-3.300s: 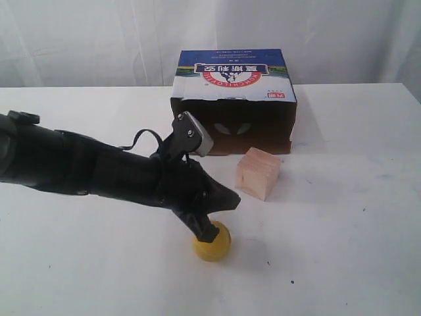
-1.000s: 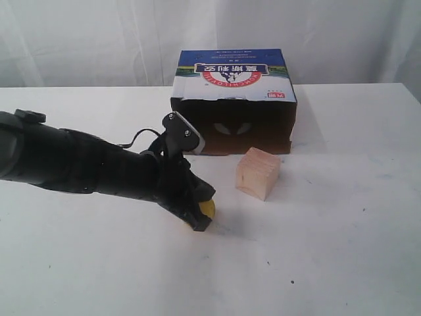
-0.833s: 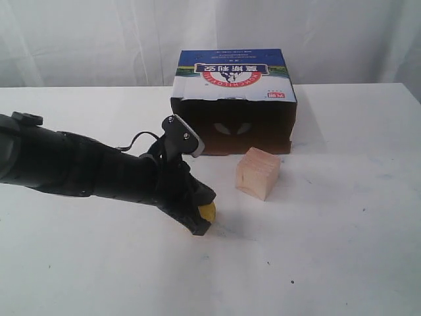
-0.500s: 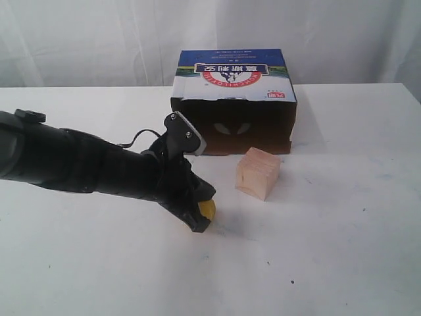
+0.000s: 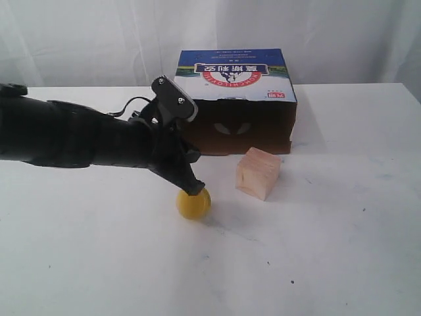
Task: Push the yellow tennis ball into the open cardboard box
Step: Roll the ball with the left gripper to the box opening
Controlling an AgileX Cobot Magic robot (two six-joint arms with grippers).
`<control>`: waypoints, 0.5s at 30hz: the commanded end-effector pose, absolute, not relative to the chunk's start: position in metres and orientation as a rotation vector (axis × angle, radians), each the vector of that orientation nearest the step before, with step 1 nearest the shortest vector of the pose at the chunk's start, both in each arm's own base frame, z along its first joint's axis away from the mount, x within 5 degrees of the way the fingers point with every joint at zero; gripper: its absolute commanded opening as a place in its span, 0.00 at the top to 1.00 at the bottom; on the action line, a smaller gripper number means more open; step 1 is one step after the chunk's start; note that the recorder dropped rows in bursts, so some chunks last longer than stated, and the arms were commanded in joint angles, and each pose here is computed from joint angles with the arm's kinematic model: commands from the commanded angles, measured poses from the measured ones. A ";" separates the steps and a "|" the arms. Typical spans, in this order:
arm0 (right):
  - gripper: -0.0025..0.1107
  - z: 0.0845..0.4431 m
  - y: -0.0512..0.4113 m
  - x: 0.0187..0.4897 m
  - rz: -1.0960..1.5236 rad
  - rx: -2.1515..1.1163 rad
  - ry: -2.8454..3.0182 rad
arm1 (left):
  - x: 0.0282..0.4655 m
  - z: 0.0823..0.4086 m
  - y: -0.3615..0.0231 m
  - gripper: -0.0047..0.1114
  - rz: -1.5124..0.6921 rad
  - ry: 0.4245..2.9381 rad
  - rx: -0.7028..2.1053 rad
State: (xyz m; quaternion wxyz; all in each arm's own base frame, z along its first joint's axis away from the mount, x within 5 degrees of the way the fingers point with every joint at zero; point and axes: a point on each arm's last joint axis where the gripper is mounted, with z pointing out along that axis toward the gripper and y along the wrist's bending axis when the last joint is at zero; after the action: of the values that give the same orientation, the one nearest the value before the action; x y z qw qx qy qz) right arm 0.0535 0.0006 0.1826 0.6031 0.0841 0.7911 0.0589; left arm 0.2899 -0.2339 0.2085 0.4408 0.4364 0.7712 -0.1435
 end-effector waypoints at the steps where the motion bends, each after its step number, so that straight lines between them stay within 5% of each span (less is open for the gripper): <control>1: 0.98 0.182 0.000 0.054 0.123 0.195 1.817 | 0.275 0.199 -0.230 0.96 -0.442 1.929 1.118; 15: 0.98 0.182 0.000 0.054 0.123 0.195 1.817 | 0.294 0.146 -0.201 0.96 -0.565 2.035 1.127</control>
State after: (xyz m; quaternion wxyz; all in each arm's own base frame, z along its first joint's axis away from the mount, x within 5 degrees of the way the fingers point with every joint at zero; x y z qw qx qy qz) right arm 0.0535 0.0006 0.1826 0.6031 0.0841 0.7911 0.0589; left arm 0.2891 -0.2101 0.1627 0.3769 0.4314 0.7875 -0.2273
